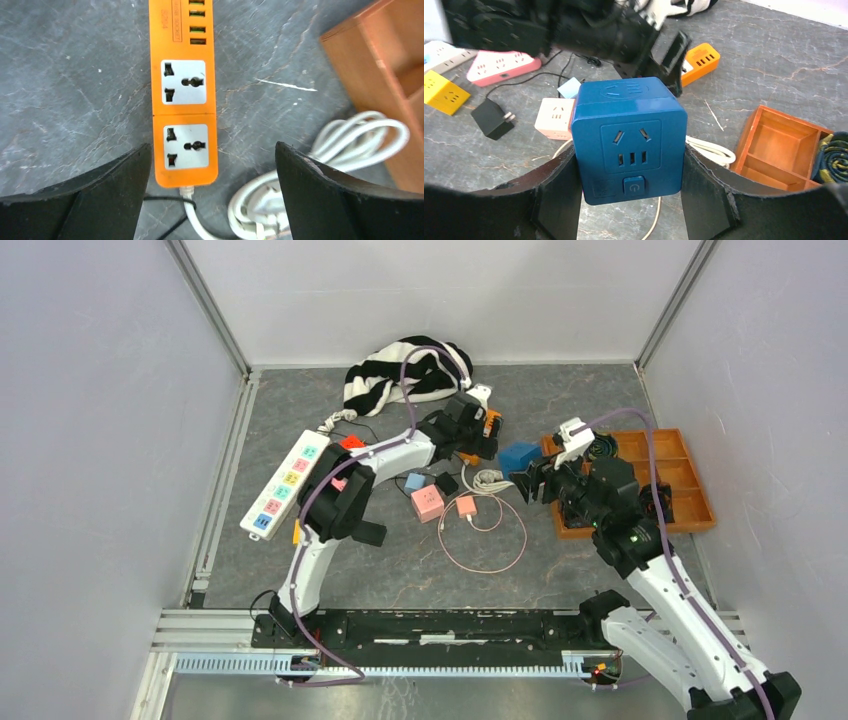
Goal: Insert the plug
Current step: Move the socket to the center of the board, then insert the plug into the socket.
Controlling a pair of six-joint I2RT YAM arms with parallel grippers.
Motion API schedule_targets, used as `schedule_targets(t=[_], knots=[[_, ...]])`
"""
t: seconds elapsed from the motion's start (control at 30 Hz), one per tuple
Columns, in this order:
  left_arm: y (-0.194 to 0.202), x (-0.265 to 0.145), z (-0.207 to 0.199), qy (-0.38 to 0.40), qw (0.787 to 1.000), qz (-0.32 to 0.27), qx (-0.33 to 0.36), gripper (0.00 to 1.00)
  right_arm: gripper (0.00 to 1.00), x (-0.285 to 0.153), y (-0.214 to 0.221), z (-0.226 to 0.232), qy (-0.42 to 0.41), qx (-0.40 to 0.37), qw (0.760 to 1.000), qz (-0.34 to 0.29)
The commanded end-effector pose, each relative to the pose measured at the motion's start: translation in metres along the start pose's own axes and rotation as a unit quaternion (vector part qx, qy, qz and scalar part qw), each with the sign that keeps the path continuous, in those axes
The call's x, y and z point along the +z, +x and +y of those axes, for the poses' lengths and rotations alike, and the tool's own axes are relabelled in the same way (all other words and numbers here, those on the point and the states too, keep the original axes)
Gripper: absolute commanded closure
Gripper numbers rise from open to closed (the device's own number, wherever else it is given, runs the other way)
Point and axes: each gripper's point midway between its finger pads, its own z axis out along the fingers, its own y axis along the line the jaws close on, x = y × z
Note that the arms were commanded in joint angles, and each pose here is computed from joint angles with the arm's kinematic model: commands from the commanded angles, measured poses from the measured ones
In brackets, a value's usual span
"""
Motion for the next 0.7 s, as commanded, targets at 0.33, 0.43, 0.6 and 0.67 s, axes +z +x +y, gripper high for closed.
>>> schedule_targets(t=[0.33, 0.43, 0.6, 0.67], knots=[[-0.094, -0.176, 0.079, -0.034, 0.990, -0.079, -0.116, 0.00, 0.61, 0.026, -0.063, -0.024, 0.035, -0.134, 0.990, 0.022], [-0.074, -0.208, 0.094, -0.048, 0.990, -0.063, -0.113, 0.00, 0.62, 0.037, -0.060, -0.032, 0.038, -0.165, 0.983, 0.072], [-0.040, -0.259, 0.095, -0.048, 0.992, -0.070, -0.093, 0.00, 0.60, 0.050, -0.072, -0.046, 0.056, -0.209, 0.972, 0.093], [-0.026, -0.273, 0.097, -0.055, 0.991, -0.079, -0.090, 0.00, 0.60, 0.056, -0.075, -0.056, 0.079, -0.221, 0.967, 0.096]])
